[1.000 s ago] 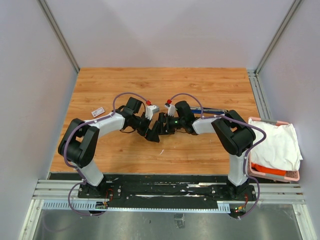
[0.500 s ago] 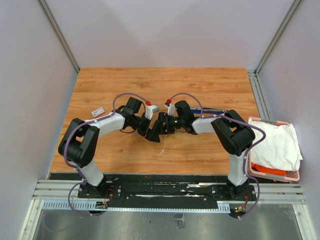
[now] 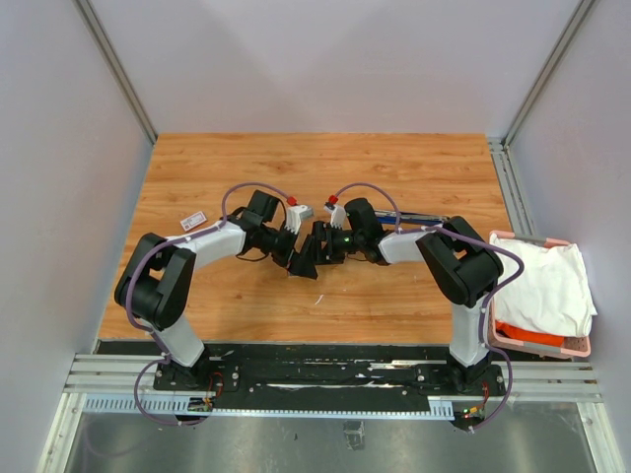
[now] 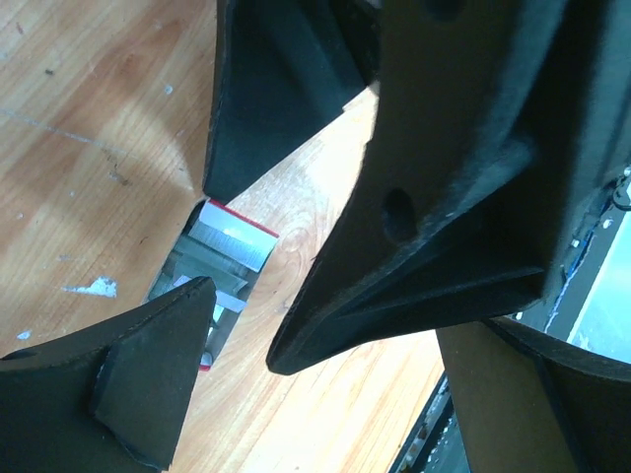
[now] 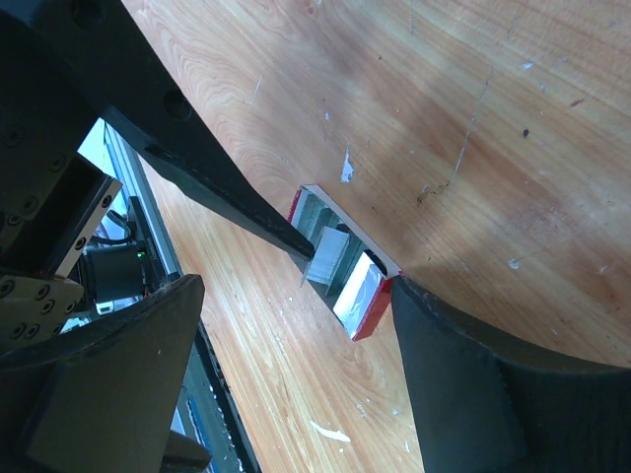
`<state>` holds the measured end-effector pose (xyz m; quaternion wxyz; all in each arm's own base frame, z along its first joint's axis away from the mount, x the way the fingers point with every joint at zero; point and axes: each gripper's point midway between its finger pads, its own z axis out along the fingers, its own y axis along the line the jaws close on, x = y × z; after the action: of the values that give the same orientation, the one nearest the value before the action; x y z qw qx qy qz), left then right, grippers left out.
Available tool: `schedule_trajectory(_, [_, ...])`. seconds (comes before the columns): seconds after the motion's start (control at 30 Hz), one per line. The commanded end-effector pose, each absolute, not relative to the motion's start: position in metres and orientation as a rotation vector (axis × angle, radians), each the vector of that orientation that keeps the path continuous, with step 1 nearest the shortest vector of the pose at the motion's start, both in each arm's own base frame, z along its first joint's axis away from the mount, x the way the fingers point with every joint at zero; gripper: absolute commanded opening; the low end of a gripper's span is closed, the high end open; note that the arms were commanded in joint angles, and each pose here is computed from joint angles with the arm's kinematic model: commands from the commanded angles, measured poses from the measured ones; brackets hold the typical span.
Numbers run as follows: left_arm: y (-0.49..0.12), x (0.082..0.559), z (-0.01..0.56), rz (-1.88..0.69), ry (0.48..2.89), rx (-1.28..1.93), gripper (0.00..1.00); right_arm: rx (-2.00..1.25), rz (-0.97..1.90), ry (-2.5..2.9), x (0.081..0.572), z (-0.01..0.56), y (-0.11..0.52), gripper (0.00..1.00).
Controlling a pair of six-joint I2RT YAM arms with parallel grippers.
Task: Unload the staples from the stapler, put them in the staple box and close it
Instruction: Adjust the stapler in the staple box.
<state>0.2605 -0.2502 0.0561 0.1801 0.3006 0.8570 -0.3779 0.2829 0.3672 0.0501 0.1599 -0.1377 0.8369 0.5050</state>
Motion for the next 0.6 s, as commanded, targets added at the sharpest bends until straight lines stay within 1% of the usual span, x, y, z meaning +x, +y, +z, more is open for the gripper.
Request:
schedule_trajectory(0.0, [-0.273, 0.274, 0.082, -1.145, 2.25, 0.914, 0.98, -0.458, 1.463, 2.436, 0.264, 0.036, 0.379, 0.79])
schedule_trajectory(0.17, [-0.275, 0.277, 0.086, -1.141, 2.233, 0.921, 0.98, -0.462, 1.462, 2.434, 0.264, 0.037, 0.378, 0.8])
schedule_trajectory(0.5, [-0.251, 0.272, 0.09, -1.003, 2.234, 1.013, 0.98, -0.511, 1.443, 2.404, 0.266, 0.041, 0.377, 0.8])
schedule_trajectory(0.57, [-0.242, 0.269, 0.085, -0.962, 2.267, 1.039, 0.98, -0.531, 1.44, 2.369, 0.268, 0.053, 0.378, 0.8])
